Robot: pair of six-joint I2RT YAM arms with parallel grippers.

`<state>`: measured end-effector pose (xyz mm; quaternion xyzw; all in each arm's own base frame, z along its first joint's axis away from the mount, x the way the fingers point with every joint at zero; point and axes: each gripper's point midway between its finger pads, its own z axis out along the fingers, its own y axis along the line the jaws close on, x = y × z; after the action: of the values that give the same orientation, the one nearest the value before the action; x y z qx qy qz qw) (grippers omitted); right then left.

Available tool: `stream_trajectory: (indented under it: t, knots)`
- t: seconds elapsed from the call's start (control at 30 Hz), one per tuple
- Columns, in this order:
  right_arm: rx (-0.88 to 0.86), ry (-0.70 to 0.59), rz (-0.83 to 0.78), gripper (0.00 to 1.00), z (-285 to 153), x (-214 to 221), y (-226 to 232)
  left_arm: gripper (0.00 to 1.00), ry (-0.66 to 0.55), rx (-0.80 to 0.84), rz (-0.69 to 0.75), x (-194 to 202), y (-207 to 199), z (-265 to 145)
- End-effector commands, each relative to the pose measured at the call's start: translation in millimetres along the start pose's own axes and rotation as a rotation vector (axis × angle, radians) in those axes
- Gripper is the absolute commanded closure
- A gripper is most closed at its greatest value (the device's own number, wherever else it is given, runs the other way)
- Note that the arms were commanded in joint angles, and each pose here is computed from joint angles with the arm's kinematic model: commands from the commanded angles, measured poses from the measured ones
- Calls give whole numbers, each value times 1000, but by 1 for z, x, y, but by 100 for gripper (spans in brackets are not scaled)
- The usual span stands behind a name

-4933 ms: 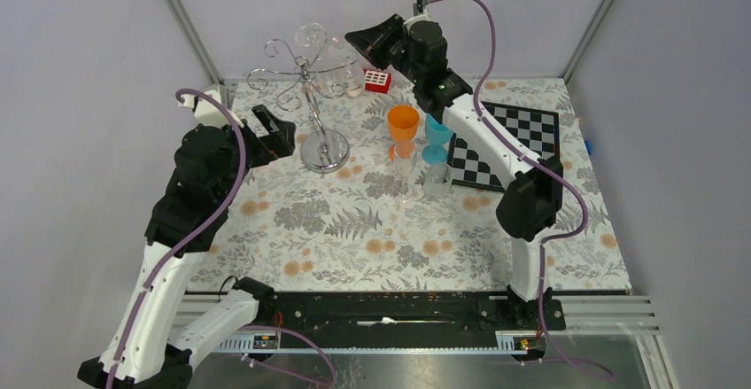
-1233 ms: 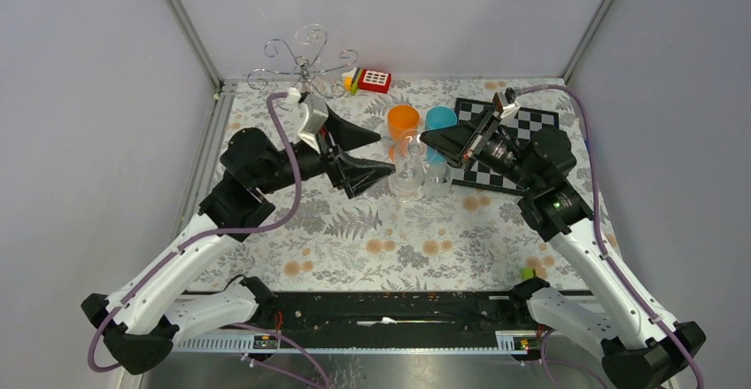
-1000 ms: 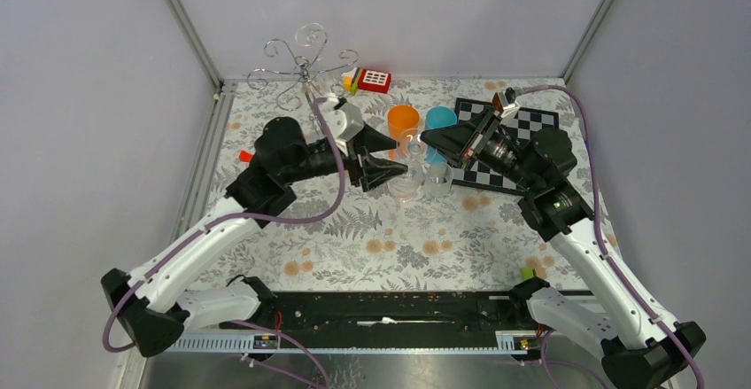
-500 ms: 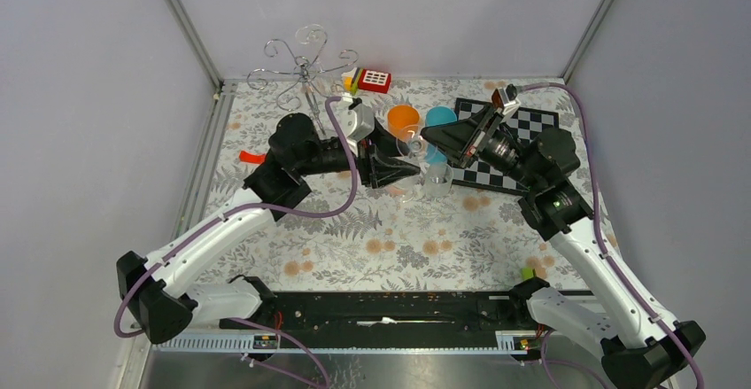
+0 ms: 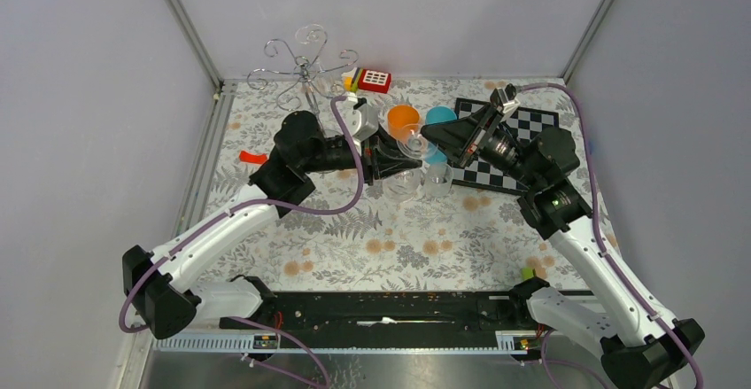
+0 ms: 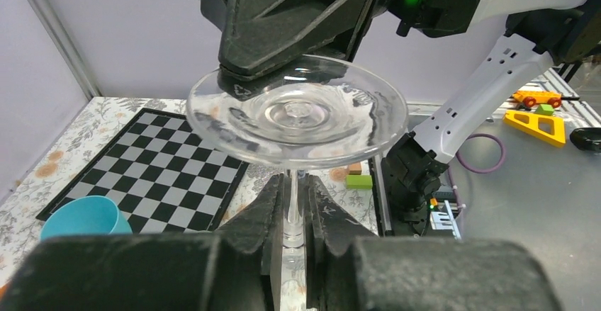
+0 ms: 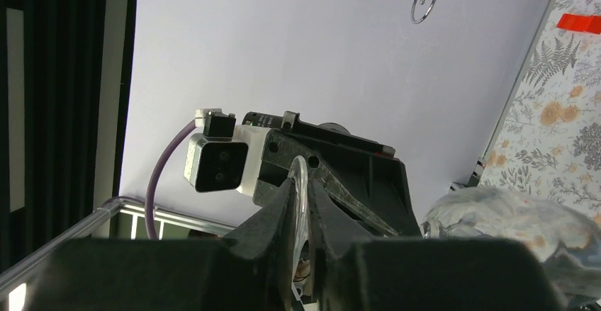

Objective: Take the wine glass off the wine glass rack

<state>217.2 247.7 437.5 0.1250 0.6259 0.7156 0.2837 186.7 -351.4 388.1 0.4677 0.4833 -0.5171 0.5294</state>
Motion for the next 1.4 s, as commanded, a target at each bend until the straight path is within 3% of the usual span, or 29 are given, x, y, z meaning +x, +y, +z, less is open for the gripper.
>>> stream_trajectory:
  t: [0.0, 0.1, 0.13, 0.43, 0.67, 0.87, 1.0, 1.17, 1.37]
  knots:
    - [-114, 22, -84, 73, -5, 7, 29, 100, -83, 11, 27, -33, -7, 1]
    - [-121, -23, -107, 45, -8, 2, 26, 100, -105, -22, 11, -41, -6, -3]
    - [-121, -48, -115, 41, -10, 0, 23, 100, -115, -35, 4, -44, -6, -5]
    - [-161, -287, -200, 31, -42, -21, 18, 100, -316, -266, 12, -99, 15, -29]
    - [-221, -285, -200, 13, -50, -15, 15, 100, -596, -352, -4, -159, 13, -60]
    - [-312, -203, -149, 10, -44, -4, 29, 100, -781, -301, -52, -194, 2, -73]
    - [-377, -144, -132, 17, -40, 5, 43, 100, -843, -267, -67, -201, -1, -75]
    - [-521, -26, -183, 17, -38, 31, 78, 100, -835, -198, -42, -197, -10, -66]
    - [-651, -1, -202, 21, -46, 43, 99, 100, -845, -181, -40, -193, -15, -67]
